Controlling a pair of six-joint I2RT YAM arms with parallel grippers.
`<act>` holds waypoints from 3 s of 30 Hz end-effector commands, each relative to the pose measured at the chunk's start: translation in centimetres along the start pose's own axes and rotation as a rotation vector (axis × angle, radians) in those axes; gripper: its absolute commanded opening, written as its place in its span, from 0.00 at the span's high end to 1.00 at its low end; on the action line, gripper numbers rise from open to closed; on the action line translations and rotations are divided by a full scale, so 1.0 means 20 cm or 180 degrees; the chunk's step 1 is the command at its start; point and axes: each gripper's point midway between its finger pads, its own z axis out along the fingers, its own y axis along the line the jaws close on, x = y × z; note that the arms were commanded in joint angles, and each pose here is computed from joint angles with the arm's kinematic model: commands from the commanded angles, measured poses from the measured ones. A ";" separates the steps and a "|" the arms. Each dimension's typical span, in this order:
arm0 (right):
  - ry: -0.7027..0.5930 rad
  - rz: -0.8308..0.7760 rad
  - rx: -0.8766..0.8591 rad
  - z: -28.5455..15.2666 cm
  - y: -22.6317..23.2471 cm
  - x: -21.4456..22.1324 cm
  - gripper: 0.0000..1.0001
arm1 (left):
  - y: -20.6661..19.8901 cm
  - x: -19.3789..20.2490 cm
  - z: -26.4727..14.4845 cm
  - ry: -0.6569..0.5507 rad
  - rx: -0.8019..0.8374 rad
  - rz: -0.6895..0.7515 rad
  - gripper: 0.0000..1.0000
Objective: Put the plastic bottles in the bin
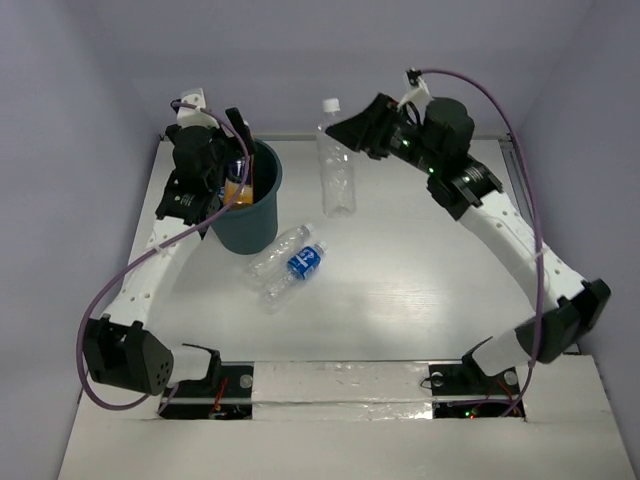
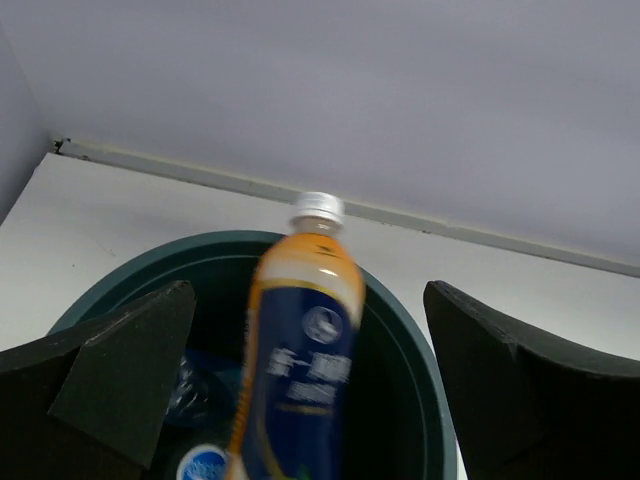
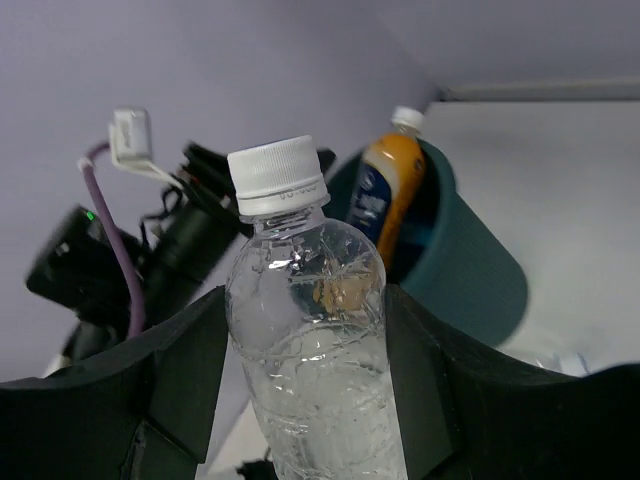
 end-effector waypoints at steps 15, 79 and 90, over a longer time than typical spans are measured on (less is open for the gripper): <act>-0.1075 0.0248 -0.0663 0.86 0.37 -0.26 0.47 | -0.02 0.10 -0.73 0.0485 0.0521 -0.0839 0.27; -0.0234 0.0546 0.1457 -0.50 -0.84 0.61 0.14 | -0.58 1.60 -0.96 0.2676 0.1274 0.0823 0.61; 0.0334 0.0802 0.1223 -0.12 -0.86 0.65 0.00 | -0.63 0.46 -1.02 0.1315 0.1442 -0.0088 0.61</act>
